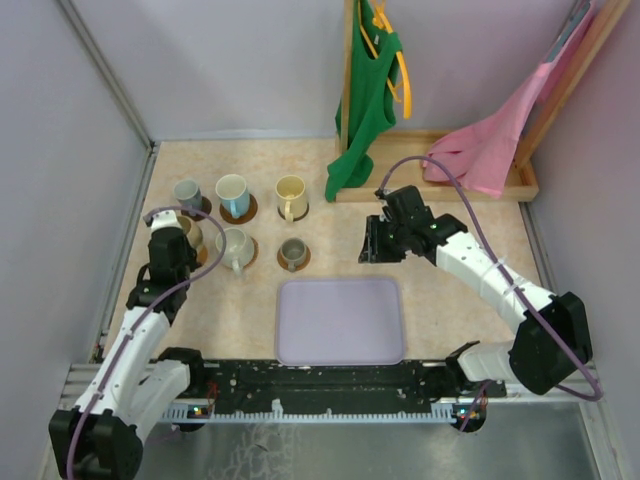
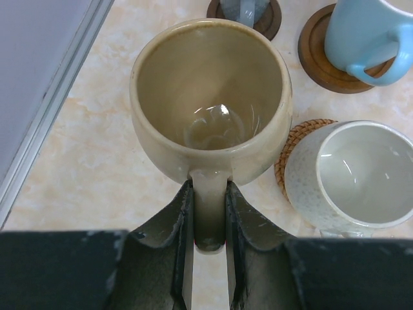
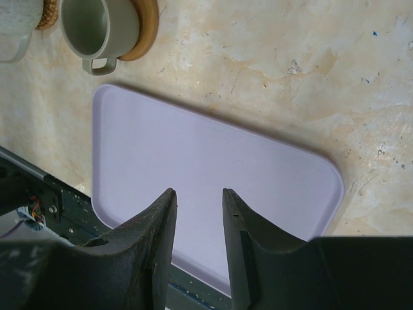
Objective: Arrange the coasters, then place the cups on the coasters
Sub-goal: Place the cup on the coaster.
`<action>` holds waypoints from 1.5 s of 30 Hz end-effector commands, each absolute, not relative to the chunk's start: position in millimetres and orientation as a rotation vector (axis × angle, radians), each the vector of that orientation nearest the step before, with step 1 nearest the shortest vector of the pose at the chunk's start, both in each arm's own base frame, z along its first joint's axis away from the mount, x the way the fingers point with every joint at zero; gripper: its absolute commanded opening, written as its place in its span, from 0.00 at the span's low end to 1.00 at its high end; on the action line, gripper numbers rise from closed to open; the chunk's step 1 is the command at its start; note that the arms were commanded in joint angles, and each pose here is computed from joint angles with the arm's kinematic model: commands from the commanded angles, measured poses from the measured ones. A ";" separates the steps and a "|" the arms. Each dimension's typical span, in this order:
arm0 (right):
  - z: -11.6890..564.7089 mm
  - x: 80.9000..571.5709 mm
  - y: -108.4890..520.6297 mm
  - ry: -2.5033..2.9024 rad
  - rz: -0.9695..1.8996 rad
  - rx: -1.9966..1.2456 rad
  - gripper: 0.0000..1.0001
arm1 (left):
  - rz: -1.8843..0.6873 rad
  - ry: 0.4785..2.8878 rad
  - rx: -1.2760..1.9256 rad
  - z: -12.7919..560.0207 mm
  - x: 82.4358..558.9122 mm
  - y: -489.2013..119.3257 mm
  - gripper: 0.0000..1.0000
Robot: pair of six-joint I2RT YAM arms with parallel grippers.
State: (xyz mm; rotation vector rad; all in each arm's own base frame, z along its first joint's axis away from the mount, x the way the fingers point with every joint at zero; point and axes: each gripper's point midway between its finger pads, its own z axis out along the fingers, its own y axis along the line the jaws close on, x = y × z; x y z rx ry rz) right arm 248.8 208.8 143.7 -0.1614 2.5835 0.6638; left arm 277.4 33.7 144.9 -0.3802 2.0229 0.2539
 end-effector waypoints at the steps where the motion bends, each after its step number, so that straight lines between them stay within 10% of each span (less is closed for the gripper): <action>1: 157.4 257.0 214.4 2.517 0.716 -0.162 0.35 | 0.221 1.838 -0.312 190.2 297.0 34.9 0.00; 45: 155.2 254.5 208.5 2.491 0.780 -0.118 0.35 | 0.226 1.936 -0.297 140.6 308.7 51.0 0.00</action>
